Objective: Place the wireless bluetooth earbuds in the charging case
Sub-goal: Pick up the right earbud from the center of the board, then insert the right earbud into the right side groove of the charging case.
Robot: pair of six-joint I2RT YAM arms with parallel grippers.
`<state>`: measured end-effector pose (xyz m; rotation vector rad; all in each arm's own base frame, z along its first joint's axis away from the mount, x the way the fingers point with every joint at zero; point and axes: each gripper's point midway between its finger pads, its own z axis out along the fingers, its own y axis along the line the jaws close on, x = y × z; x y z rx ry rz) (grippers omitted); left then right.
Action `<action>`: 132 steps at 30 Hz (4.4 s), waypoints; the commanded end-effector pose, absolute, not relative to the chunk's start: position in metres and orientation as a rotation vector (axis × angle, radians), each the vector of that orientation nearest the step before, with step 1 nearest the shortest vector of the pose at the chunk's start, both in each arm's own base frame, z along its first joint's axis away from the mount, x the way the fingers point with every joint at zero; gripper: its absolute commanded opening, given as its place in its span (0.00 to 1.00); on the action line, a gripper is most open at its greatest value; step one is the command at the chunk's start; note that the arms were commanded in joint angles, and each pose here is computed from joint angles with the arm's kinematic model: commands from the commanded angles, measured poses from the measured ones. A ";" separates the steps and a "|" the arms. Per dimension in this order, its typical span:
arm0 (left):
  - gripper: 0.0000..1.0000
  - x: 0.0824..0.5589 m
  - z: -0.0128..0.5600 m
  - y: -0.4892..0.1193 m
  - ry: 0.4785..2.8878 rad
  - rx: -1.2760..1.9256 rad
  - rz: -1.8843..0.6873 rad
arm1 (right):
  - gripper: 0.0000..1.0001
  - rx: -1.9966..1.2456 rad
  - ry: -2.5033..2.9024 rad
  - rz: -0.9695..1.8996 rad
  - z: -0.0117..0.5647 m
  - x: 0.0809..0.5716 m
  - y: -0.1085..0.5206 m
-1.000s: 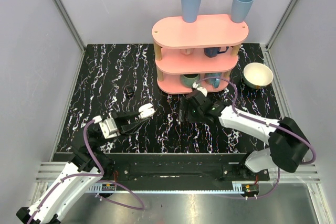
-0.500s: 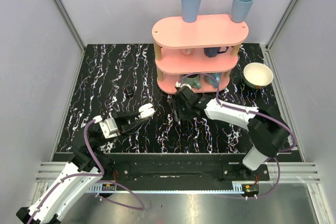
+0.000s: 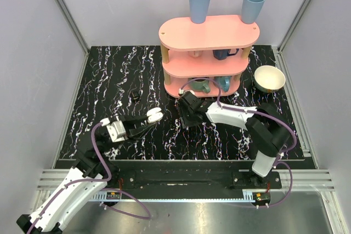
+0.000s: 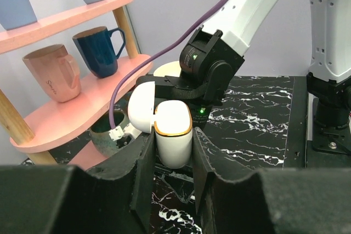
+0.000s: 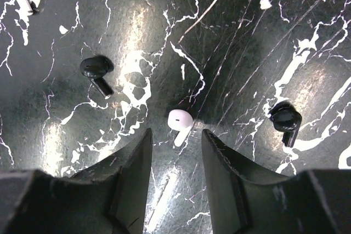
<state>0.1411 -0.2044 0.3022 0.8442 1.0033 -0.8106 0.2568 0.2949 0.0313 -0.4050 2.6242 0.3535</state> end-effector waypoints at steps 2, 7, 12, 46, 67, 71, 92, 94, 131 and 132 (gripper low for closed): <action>0.00 0.139 0.328 -0.205 0.930 0.845 -0.802 | 0.48 -0.399 2.568 0.347 0.039 0.272 0.308; 0.00 0.139 0.329 -0.204 0.925 0.832 -0.803 | 0.47 -0.434 2.574 0.331 0.033 0.271 0.309; 0.00 0.140 0.329 -0.205 0.931 0.829 -0.805 | 0.47 -0.468 2.584 0.294 0.024 0.270 0.305; 0.00 0.140 0.328 -0.205 0.935 0.825 -0.813 | 0.33 -0.514 2.596 0.224 0.013 0.263 0.294; 0.00 0.147 0.337 -0.195 0.959 0.745 -0.782 | 0.17 -0.256 2.128 0.348 0.176 0.283 0.273; 0.00 0.150 0.342 -0.192 0.961 0.716 -0.768 | 0.17 -0.235 1.949 0.376 0.240 0.275 0.262; 0.00 0.160 0.348 -0.203 1.025 0.684 -0.850 | 0.16 -0.489 1.333 0.508 0.438 0.201 0.328; 0.00 0.161 0.349 -0.203 1.035 0.675 -0.849 | 0.17 -0.514 1.328 0.504 0.435 0.200 0.338; 0.00 0.158 0.370 -0.199 0.941 0.567 -0.931 | 0.16 -0.541 1.269 0.708 0.428 0.175 0.387; 0.00 0.158 0.369 -0.200 0.944 0.566 -0.932 | 0.15 -0.543 1.268 0.709 0.428 0.175 0.387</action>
